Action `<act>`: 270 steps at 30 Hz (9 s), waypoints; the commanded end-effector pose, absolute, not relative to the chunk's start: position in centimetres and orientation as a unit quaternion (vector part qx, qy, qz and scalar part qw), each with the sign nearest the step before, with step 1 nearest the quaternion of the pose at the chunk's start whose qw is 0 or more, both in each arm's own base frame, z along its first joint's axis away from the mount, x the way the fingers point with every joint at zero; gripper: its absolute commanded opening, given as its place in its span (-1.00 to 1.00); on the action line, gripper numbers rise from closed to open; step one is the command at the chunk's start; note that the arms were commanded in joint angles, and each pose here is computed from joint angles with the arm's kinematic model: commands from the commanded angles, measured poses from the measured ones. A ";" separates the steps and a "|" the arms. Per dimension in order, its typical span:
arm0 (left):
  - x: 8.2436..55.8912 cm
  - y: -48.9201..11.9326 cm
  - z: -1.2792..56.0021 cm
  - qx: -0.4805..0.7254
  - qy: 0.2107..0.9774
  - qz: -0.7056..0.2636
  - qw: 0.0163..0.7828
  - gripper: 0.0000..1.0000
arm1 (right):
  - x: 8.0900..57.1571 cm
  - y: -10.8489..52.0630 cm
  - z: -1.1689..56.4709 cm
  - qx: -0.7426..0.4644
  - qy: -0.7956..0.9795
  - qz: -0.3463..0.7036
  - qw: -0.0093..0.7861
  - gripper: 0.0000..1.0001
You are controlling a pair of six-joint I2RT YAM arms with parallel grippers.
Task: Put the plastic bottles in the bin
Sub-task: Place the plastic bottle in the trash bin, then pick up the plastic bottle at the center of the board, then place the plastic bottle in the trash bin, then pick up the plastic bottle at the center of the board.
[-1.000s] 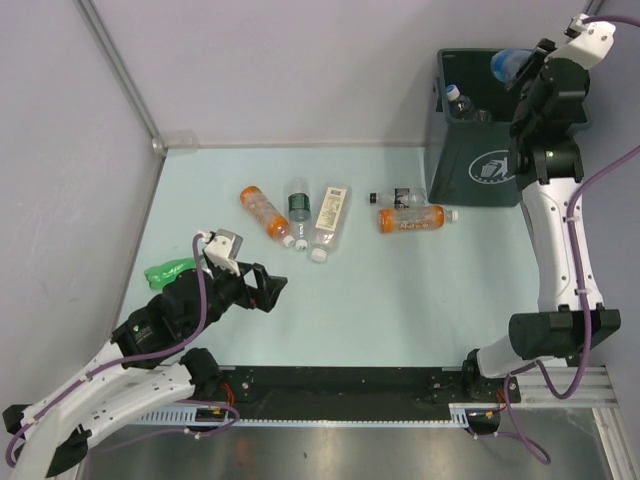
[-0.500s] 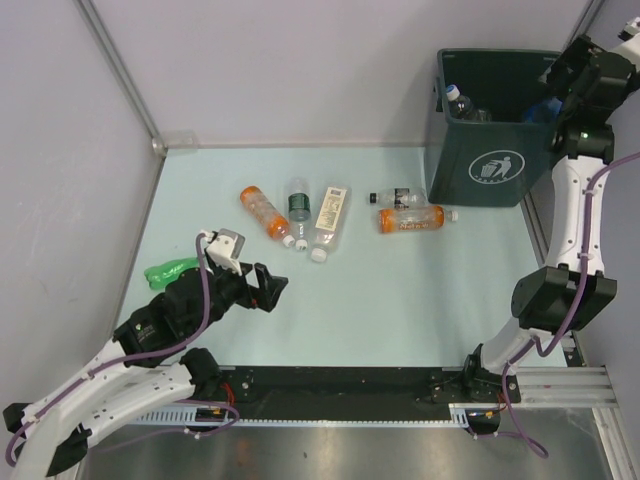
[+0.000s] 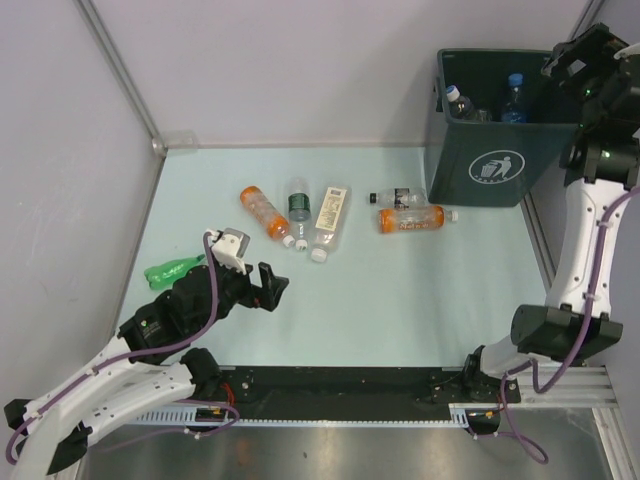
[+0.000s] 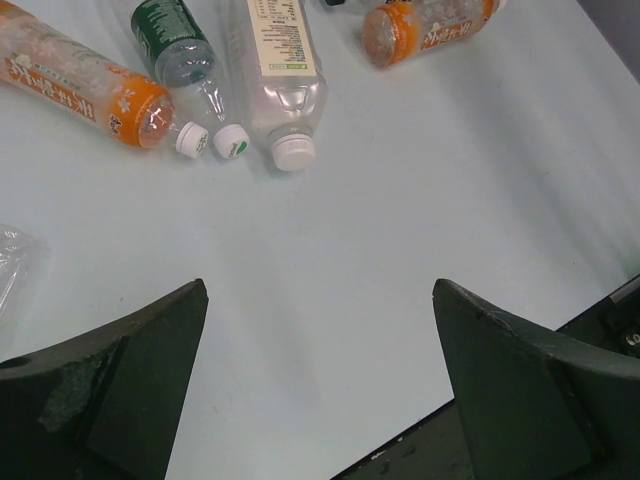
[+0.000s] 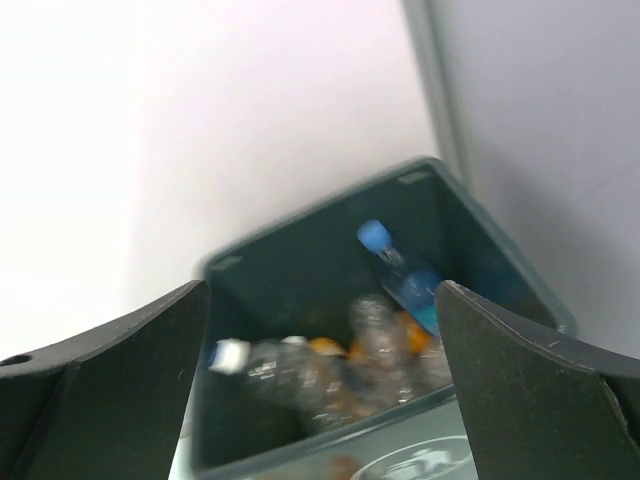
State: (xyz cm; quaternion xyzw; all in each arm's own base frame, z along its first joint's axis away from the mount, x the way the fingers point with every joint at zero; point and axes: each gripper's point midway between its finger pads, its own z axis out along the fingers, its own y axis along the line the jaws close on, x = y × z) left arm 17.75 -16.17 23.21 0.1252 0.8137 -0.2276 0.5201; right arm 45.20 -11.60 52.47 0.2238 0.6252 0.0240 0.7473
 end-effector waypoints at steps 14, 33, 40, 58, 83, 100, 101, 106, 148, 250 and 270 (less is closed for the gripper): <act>18.2 -15.5 23.5 0.096 0.816 -0.219 0.526 1.00 | 35.4 1.6 45.5 0.143 0.702 0.184 0.673 0.99; 18.5 -15.0 22.9 0.079 0.824 -0.202 0.523 1.00 | 34.5 4.9 26.2 0.287 0.783 0.159 0.529 0.94; 18.5 -15.0 22.7 0.079 0.827 -0.200 0.520 1.00 | 35.9 5.2 20.6 0.363 0.770 0.177 0.494 0.94; 18.2 -15.7 22.2 0.097 0.828 -0.209 0.511 1.00 | 42.9 7.3 11.3 0.516 0.707 0.255 0.412 0.51; 18.8 -17.3 22.0 0.132 0.831 -0.210 0.497 0.99 | 46.5 4.9 4.7 0.552 0.703 0.220 0.391 0.52; 18.7 -17.3 22.1 0.131 0.830 -0.214 0.498 1.00 | 46.8 4.5 9.0 0.511 0.708 0.210 0.441 -0.35; 18.7 -17.3 22.0 0.130 0.831 -0.214 0.497 1.00 | 46.6 4.5 10.8 0.502 0.705 0.212 0.454 -0.41; 18.6 -17.2 22.1 0.129 0.829 -0.216 0.499 0.99 | 45.0 5.2 16.9 0.467 0.692 0.214 0.508 -0.49; 18.3 -16.2 22.3 0.109 0.826 -0.221 0.508 0.99 | 44.6 -8.7 54.9 0.283 0.479 0.063 0.829 -0.42; 40.1 -29.7 11.1 0.158 0.894 -0.168 0.385 0.21 | 26.6 11.1 28.5 0.110 0.805 0.229 0.537 0.99; 19.8 -30.1 29.2 0.289 0.725 -0.496 0.380 0.12 | 20.7 19.9 32.5 -0.135 0.718 0.452 0.512 0.99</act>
